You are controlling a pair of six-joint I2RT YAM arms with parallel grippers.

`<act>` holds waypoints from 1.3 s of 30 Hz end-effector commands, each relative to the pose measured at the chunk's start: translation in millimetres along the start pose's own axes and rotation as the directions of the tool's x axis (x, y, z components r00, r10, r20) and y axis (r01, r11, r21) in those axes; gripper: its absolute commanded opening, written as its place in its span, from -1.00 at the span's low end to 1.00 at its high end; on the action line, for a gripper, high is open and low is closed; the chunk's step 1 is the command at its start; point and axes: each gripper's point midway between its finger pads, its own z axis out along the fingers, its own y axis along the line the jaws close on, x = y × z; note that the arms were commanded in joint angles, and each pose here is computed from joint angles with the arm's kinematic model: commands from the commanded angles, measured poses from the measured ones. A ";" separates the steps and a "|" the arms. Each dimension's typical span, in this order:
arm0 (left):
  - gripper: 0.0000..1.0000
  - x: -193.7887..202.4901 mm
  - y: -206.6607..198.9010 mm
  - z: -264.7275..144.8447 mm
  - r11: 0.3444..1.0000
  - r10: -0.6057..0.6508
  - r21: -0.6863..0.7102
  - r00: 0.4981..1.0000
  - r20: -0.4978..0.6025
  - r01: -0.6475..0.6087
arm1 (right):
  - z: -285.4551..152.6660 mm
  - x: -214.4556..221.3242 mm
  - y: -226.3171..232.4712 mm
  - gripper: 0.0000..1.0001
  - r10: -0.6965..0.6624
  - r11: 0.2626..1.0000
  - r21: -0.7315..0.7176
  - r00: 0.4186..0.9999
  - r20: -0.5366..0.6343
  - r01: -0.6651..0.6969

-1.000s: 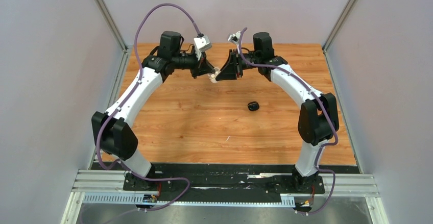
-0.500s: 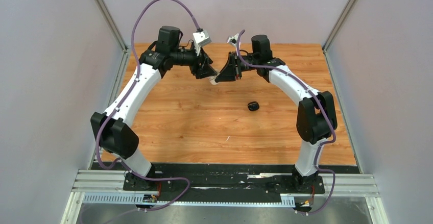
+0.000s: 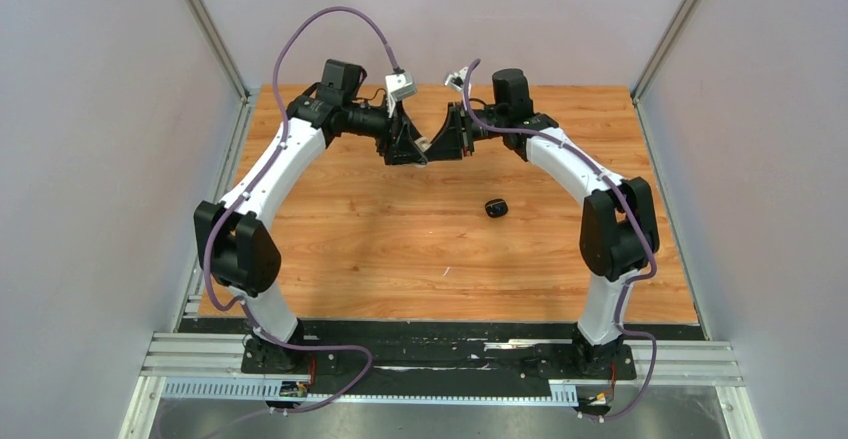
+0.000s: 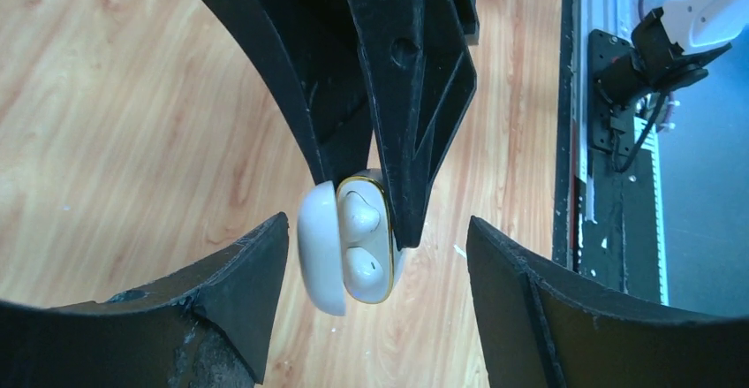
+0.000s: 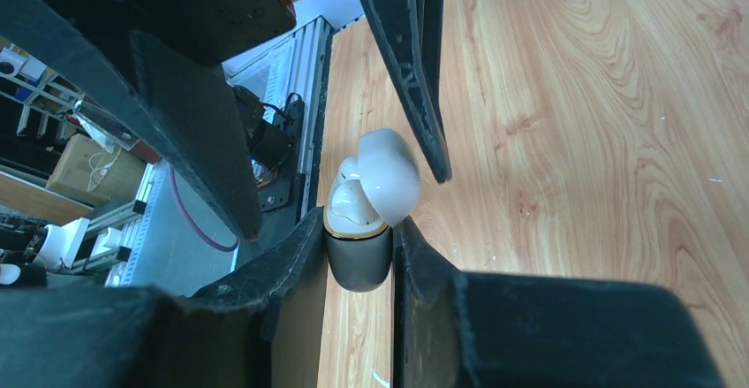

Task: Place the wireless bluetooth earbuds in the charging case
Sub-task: Close the charging case, then place the charging case at the center of the board, then reset both arms

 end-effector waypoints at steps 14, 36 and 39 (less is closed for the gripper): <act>0.51 0.3 26.1 -30.4 0.951 0.048 -0.303 0.997 -0.062 -0.065 | -3.4 45.3 -86.0 -0.82 0.360 0.909 0.195 0.930 0.076 -0.368; 0.99 88.2 80.3 -80.1 0.661 -0.468 -0.657 0.884 0.017 0.362 | -130.9 61.4 -163.5 1.00 0.294 0.448 0.803 0.913 0.284 -0.394; 1.00 91.8 94.3 -90.9 0.605 -0.447 -0.727 0.894 0.027 0.325 | -173.5 14.0 -130.0 1.00 0.071 0.358 0.894 0.963 0.261 -0.268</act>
